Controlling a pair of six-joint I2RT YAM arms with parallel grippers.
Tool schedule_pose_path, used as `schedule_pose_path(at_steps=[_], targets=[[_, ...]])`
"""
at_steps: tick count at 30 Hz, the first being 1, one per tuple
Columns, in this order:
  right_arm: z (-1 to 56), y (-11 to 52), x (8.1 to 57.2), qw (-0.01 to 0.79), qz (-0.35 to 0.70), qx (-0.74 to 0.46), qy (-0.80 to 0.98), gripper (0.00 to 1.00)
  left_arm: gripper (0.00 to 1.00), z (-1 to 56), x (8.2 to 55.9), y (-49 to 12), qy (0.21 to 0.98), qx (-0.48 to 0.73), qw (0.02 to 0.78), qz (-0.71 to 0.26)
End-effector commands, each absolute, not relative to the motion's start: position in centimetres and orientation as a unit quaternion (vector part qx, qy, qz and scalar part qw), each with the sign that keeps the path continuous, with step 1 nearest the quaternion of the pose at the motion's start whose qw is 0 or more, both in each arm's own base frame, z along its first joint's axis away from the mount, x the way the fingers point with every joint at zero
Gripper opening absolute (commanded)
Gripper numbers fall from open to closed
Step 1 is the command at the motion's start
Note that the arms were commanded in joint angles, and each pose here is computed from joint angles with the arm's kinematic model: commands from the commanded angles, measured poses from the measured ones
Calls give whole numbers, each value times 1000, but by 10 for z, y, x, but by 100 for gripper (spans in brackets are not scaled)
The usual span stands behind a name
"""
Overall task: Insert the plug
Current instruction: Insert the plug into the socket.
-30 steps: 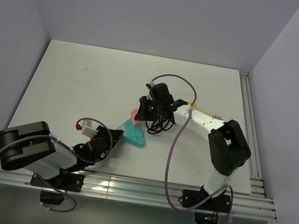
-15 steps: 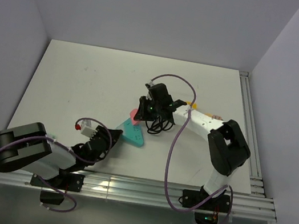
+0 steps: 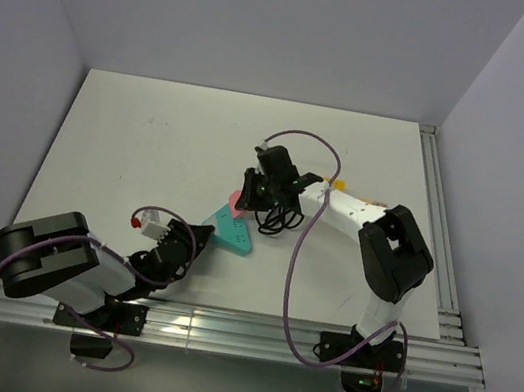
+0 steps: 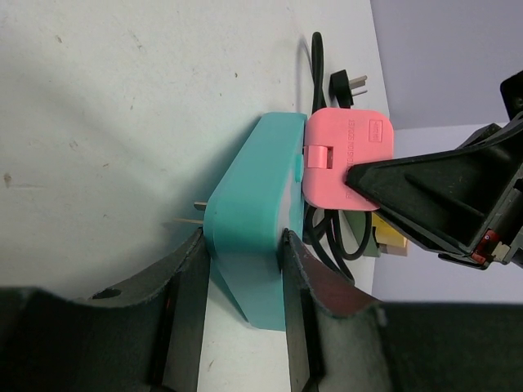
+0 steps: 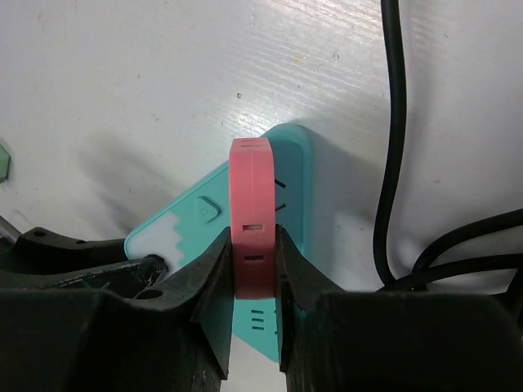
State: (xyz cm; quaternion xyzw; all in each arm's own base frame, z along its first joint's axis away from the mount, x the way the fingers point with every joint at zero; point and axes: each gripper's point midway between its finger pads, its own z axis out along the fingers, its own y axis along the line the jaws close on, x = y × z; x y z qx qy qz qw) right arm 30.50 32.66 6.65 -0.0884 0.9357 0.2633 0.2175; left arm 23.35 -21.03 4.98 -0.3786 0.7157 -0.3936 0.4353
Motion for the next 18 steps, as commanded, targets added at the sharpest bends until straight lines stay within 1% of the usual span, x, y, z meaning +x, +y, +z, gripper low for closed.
schedule_pose_path(at_steps=[1,3,7,10,11,12,13,14,15,18], targets=[[-22,237,274,130,56,-82,987,0,0,-1,207,-181,783,-330,423,-316],[-25,235,273,124,47,-82,988,0,0,-2,206,-181,782,-332,422,-316],[-18,237,279,151,13,-94,984,0,0,-3,207,-182,784,-329,421,-316],[-9,243,281,164,26,-96,982,1,0,-3,207,-185,786,-324,420,-317],[0,248,281,172,42,-96,980,2,0,-4,206,-185,789,-322,418,-314],[4,250,282,178,50,-93,978,13,0,-3,208,-187,789,-322,418,-314],[9,251,283,189,59,-90,976,28,0,-3,208,-187,790,-321,418,-314],[15,254,284,197,70,-93,973,51,0,-5,207,-185,792,-321,417,-310],[32,262,285,212,102,-96,967,91,0,-4,207,-185,792,-321,417,-310],[50,263,294,250,117,-89,957,95,0,-5,208,-182,792,-323,419,-304]])
